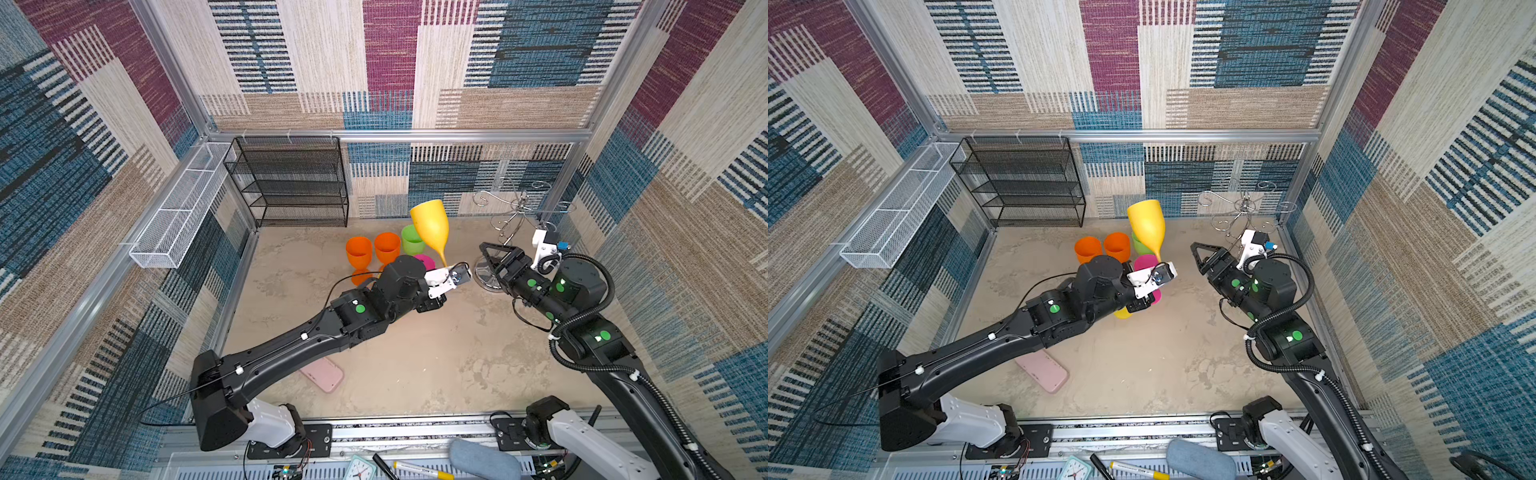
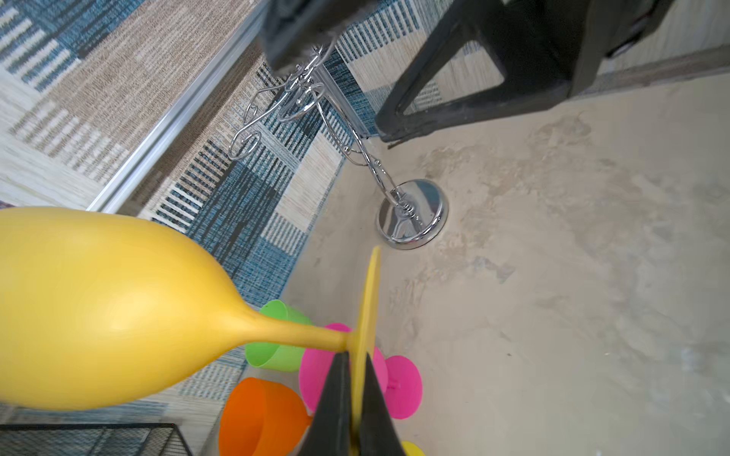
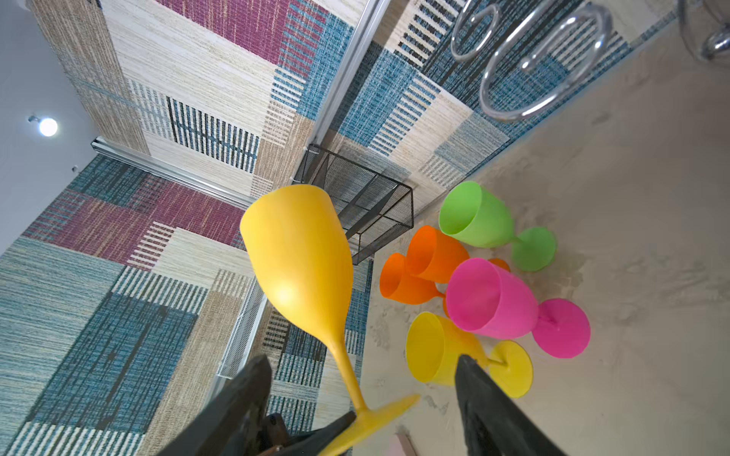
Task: Take the wine glass off the wine glass rack
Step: Pick up the wine glass from the wine glass rack.
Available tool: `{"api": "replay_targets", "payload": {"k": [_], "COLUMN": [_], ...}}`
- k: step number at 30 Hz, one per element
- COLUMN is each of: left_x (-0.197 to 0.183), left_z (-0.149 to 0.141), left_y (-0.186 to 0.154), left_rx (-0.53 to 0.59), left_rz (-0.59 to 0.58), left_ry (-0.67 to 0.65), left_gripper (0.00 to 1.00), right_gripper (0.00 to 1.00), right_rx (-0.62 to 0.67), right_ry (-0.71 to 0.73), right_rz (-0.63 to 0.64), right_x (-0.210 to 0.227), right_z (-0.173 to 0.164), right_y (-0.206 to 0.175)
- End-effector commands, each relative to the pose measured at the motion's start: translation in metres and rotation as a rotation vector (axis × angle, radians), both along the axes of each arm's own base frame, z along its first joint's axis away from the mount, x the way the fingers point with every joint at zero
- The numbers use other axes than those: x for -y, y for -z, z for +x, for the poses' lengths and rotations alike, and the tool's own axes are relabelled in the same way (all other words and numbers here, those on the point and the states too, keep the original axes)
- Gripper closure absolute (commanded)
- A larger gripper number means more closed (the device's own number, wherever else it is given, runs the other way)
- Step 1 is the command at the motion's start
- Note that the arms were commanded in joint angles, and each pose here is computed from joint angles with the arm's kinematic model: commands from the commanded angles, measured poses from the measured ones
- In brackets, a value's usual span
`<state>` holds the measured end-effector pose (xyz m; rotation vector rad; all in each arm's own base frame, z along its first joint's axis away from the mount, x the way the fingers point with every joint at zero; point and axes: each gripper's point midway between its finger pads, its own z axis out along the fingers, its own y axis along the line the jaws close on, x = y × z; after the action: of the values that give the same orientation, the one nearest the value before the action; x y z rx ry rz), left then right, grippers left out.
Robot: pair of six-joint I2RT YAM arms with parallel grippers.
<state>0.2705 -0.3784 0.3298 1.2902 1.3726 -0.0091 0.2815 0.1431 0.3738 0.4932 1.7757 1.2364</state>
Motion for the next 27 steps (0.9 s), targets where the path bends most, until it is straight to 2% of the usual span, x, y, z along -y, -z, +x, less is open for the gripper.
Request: {"api": "replay_targets", "payload": {"k": [1, 6, 12, 19, 27], "left_x": [0.000, 0.016, 0.024, 0.029, 0.029], "left_z": [0.020, 0.023, 0.026, 0.019, 0.007], "left_y": [-0.027, -0.036, -0.045, -0.051, -0.052], "left_rx": [0.311, 0.550, 0.705, 0.767, 0.781], "left_rz": [0.068, 0.106, 0.102, 0.062, 0.031], "left_ry": [-0.103, -0.142, -0.178, -0.179, -0.146], "left_gripper": [1.00, 1.00, 1.00, 1.00, 1.00], "right_gripper": [0.24, 0.24, 0.27, 0.34, 0.50], "right_rx": [-0.066, -0.131, -0.162, -0.160, -0.146], "right_ry": [-0.023, -0.051, -0.027, -0.037, -0.047], "right_rz": [0.093, 0.141, 0.177, 0.192, 0.202], "right_x": [-0.005, -0.012, -0.008, -0.010, -0.013], "right_z": [-0.004, -0.002, -0.005, -0.003, 0.002], "right_y": [0.002, 0.016, 0.025, 0.024, 0.020]}}
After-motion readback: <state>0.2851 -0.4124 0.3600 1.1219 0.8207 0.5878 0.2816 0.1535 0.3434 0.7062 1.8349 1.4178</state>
